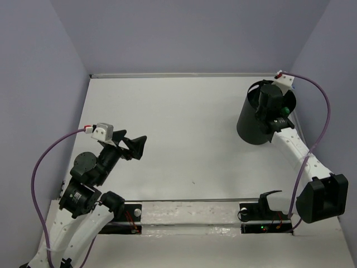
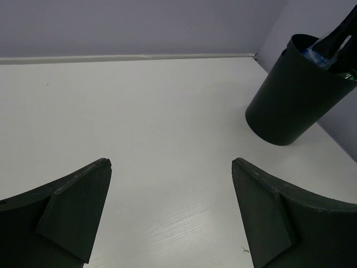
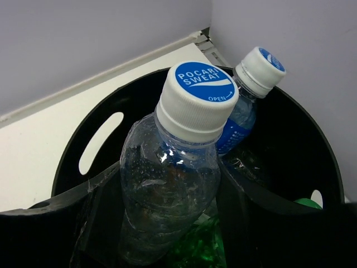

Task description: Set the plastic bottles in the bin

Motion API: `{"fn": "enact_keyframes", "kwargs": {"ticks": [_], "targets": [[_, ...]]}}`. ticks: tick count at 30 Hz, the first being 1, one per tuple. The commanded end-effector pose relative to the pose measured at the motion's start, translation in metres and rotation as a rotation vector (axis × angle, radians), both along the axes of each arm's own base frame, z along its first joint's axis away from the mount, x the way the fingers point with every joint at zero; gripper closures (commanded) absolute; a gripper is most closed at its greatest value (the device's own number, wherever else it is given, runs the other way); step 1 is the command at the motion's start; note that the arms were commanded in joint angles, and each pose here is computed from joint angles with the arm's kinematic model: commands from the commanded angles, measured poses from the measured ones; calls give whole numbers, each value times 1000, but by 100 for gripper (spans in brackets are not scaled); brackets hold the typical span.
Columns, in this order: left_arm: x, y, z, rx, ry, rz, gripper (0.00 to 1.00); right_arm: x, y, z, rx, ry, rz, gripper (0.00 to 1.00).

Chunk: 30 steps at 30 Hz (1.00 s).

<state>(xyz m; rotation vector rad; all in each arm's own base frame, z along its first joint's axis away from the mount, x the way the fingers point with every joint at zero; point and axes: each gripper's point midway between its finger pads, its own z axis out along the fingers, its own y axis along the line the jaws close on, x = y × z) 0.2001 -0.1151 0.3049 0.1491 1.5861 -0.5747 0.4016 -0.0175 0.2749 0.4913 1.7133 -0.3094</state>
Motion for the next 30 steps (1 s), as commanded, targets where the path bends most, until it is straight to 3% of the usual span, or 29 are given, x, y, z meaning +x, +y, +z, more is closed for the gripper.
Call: {"fn": "enact_keyframes", "kwargs": {"ticks": [1,4,5,7,14,20,23,29,30], "targets": [[2,-3,8,-16,-29,-6,1,-5,8,-39,88,66,24,78],[4,-2,7,-16,-22,0,1,-8,4,-27,106,39,7,44],[4,-3,6,-12,-19,-2,1,-9,4,-19,111,21,11,22],[6,-3,5,-11,-14,3,1,-10,6,15,125,-40,32,4],[19,-8,4,-2,29,16,1,-35,7,96,158,-182,80,0],[22,-8,11,-15,32,29,1,-82,13,142,200,-318,179,0],[19,-10,34,-47,-18,8,1,-103,40,160,247,-368,365,0],[9,-10,79,-131,-128,-16,1,-161,158,150,420,-352,1081,0],[5,-13,87,-145,-149,-41,1,-185,181,156,416,-374,1282,0]]}}
